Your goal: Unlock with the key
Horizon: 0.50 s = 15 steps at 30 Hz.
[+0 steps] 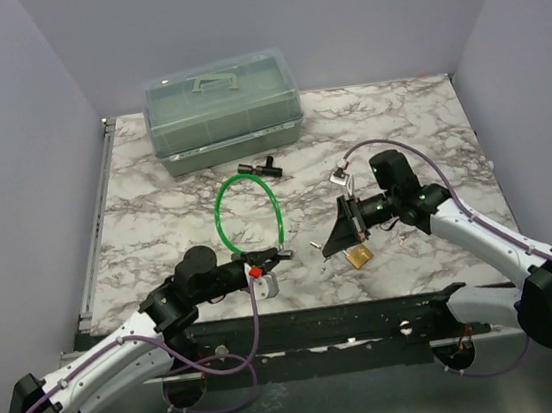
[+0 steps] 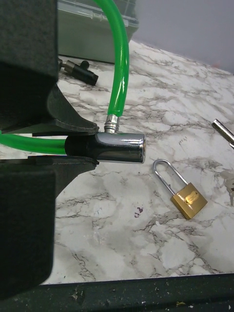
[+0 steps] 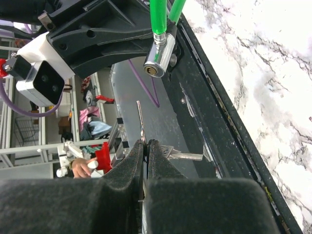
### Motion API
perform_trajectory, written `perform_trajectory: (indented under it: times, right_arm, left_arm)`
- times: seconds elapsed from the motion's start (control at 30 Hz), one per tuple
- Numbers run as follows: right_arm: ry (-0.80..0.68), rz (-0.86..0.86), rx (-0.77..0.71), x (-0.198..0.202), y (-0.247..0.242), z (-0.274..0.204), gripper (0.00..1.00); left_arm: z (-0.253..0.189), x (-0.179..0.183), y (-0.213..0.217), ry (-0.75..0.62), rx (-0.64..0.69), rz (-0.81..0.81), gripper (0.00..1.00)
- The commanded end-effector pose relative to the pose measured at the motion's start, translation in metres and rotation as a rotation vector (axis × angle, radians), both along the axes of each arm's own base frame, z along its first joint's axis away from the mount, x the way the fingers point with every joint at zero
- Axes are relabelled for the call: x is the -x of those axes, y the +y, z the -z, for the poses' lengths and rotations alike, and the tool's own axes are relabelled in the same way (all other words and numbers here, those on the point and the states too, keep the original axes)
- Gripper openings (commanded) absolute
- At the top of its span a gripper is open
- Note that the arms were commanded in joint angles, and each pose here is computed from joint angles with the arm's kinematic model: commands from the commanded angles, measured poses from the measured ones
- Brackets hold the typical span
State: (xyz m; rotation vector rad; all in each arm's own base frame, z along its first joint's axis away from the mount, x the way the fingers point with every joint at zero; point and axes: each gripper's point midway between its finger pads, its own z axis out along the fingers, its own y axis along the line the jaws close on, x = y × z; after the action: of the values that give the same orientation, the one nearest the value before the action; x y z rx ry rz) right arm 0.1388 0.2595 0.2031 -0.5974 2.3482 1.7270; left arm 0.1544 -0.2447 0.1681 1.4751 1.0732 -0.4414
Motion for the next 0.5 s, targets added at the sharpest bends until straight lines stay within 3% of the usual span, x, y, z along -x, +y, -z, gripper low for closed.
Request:
perform_trajectory:
  times: [0.0, 0.47]
  right_arm:
    - [0.051, -0.053, 0.016, 0.008, 0.002, 0.001, 0.00]
    - [0.115, -0.142, 0.073, 0.025, 0.017, 0.015, 0.00]
  left_arm:
    - [-0.021, 0.003, -0.011, -0.068, 0.046, 0.067, 0.00]
    - [-0.014, 0.016, -0.015, -0.073, 0.013, 0.140, 0.00]
